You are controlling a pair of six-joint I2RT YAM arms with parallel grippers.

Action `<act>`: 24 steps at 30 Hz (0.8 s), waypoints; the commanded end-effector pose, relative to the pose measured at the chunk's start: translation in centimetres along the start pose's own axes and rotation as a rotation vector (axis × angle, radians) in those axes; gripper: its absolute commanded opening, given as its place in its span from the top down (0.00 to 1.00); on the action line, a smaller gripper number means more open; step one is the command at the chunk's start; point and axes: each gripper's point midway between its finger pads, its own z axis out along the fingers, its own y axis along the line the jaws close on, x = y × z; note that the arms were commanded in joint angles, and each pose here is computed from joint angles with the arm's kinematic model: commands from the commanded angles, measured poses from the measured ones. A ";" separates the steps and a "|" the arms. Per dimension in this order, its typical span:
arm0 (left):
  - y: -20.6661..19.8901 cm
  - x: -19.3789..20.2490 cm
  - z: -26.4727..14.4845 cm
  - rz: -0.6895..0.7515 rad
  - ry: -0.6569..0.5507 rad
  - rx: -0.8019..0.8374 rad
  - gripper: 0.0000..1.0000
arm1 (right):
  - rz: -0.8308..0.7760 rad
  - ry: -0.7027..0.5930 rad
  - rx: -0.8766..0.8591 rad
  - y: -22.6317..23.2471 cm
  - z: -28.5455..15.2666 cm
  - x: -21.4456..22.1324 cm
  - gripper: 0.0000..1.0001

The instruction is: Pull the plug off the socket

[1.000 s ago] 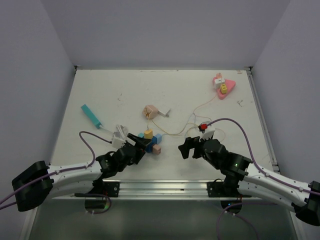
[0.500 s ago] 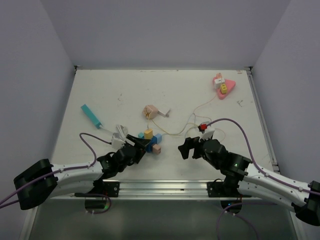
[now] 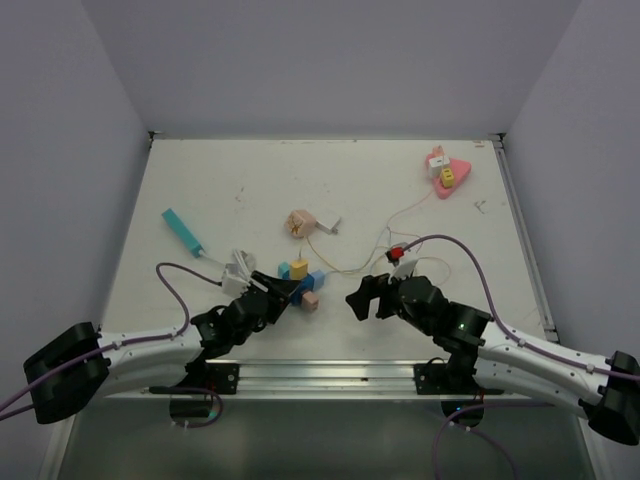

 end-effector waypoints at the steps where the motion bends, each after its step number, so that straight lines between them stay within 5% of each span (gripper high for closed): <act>1: -2.0 -1.0 -0.1 0.088 -0.051 0.058 0.60 | 0.094 -0.061 -0.091 3.0 0.5 -2.4 0.05; 9: -4.1 -0.8 -0.3 0.332 -0.038 0.050 0.73 | 0.241 -0.087 -0.070 6.0 4.1 -5.3 0.08; 24: -6.3 -0.2 -0.3 0.479 -0.011 0.086 0.78 | 0.338 -0.132 -0.030 8.2 8.8 -7.5 0.05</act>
